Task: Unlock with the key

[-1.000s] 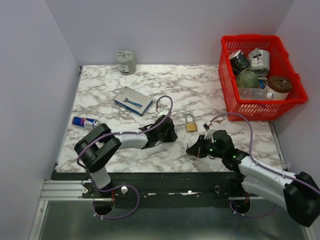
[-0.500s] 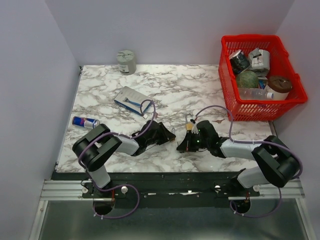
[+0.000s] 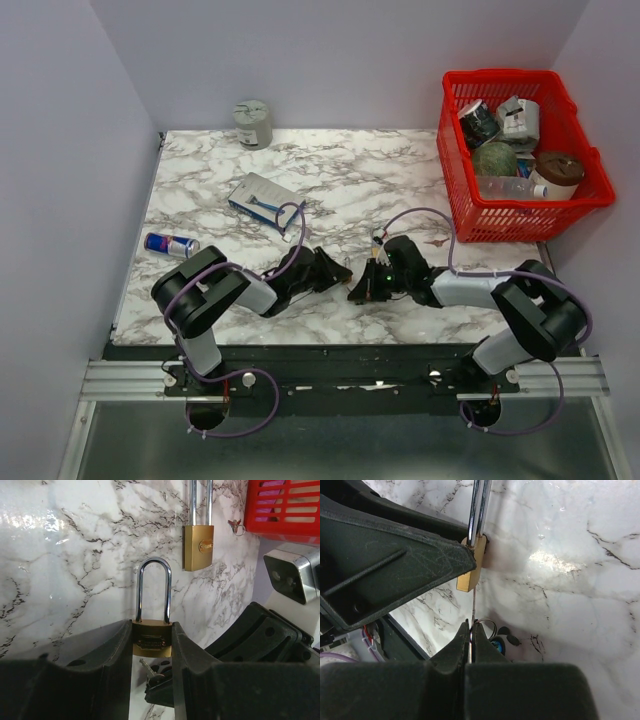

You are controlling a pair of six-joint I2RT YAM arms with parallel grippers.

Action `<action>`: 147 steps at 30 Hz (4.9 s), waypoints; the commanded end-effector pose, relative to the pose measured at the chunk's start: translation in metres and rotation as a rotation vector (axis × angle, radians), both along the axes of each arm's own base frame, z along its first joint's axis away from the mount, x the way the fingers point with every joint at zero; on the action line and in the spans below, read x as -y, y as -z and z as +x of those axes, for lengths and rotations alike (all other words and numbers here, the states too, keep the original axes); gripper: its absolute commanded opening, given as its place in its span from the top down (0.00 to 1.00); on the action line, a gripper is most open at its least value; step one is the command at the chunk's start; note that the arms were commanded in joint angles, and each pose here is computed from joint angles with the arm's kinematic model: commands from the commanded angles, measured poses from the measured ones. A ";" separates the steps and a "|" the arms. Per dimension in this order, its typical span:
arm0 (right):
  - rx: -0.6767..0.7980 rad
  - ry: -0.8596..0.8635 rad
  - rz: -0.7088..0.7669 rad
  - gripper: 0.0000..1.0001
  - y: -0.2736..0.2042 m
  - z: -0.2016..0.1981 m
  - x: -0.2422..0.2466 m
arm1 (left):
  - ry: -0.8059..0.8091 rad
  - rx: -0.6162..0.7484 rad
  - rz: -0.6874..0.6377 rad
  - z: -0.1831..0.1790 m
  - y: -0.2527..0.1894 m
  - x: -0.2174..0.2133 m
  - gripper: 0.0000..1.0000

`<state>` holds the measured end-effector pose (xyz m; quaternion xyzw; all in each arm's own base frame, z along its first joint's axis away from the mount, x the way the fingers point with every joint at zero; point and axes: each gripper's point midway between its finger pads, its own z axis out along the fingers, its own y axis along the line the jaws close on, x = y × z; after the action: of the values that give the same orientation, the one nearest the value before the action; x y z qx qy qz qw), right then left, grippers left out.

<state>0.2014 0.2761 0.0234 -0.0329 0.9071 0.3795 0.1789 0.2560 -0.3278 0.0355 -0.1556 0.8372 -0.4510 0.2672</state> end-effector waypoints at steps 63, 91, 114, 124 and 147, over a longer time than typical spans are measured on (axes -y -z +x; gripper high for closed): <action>0.401 0.304 -0.345 0.99 0.014 0.025 0.034 | -0.011 -0.110 0.060 -0.015 0.030 -0.013 1.00; 0.435 0.355 -0.382 0.99 0.003 0.053 0.016 | 0.000 -0.111 0.080 -0.025 0.037 -0.012 1.00; 0.459 0.377 -0.359 0.99 -0.001 0.067 0.024 | 0.020 -0.116 0.070 -0.035 0.041 -0.014 1.00; 0.494 0.389 -0.355 0.99 -0.001 0.082 0.027 | 0.048 -0.114 0.052 -0.039 0.035 -0.007 1.00; 0.486 0.362 -0.151 0.99 -0.015 0.079 0.028 | 0.112 -0.029 -0.038 -0.043 0.008 0.010 1.00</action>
<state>0.2455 0.2780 0.0275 -0.0343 0.8772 0.2791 0.3892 0.2638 -0.3242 0.0419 -0.1903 0.8159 -0.4589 0.2958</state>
